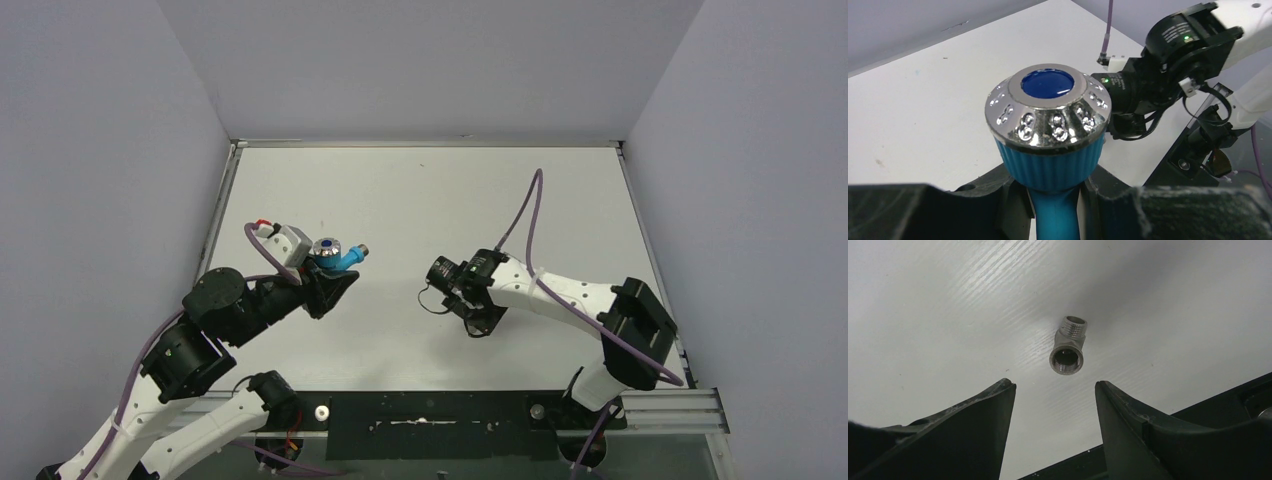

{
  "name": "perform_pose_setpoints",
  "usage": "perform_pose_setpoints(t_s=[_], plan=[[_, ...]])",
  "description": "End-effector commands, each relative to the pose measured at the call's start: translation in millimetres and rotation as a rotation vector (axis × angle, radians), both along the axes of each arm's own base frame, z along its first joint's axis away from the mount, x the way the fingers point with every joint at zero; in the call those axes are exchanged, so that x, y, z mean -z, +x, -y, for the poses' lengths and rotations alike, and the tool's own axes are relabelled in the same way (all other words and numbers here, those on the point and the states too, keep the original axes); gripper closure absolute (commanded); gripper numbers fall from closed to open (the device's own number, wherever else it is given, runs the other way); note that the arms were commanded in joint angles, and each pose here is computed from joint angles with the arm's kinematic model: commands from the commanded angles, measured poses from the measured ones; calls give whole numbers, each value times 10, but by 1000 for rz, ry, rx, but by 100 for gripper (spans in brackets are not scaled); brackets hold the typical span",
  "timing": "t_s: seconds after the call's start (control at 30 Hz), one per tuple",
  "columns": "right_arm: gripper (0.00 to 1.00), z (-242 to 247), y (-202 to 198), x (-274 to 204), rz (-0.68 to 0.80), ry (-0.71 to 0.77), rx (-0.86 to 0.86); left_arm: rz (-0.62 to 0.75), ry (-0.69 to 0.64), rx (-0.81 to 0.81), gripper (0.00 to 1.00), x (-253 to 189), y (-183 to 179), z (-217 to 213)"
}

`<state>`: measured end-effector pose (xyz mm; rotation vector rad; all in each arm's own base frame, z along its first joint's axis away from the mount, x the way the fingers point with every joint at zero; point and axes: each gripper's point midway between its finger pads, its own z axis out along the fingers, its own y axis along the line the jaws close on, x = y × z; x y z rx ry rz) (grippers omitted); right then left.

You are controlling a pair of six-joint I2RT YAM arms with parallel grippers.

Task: Install the water faucets
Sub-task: Pick up the adaptor at the center of the board.

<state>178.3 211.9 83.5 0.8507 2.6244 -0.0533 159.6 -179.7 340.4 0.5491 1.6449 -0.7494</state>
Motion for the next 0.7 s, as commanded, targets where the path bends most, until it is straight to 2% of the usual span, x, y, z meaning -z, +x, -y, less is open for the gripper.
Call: perform_pose_setpoints(t_s=[0.0,0.67], plan=[[39,-107,139,-15,30,-1,85,53,-74,28,100,-220,-38,36],[41,-47,111,401,-40,-3,52,41,-66,25,100,-188,-32,39]])
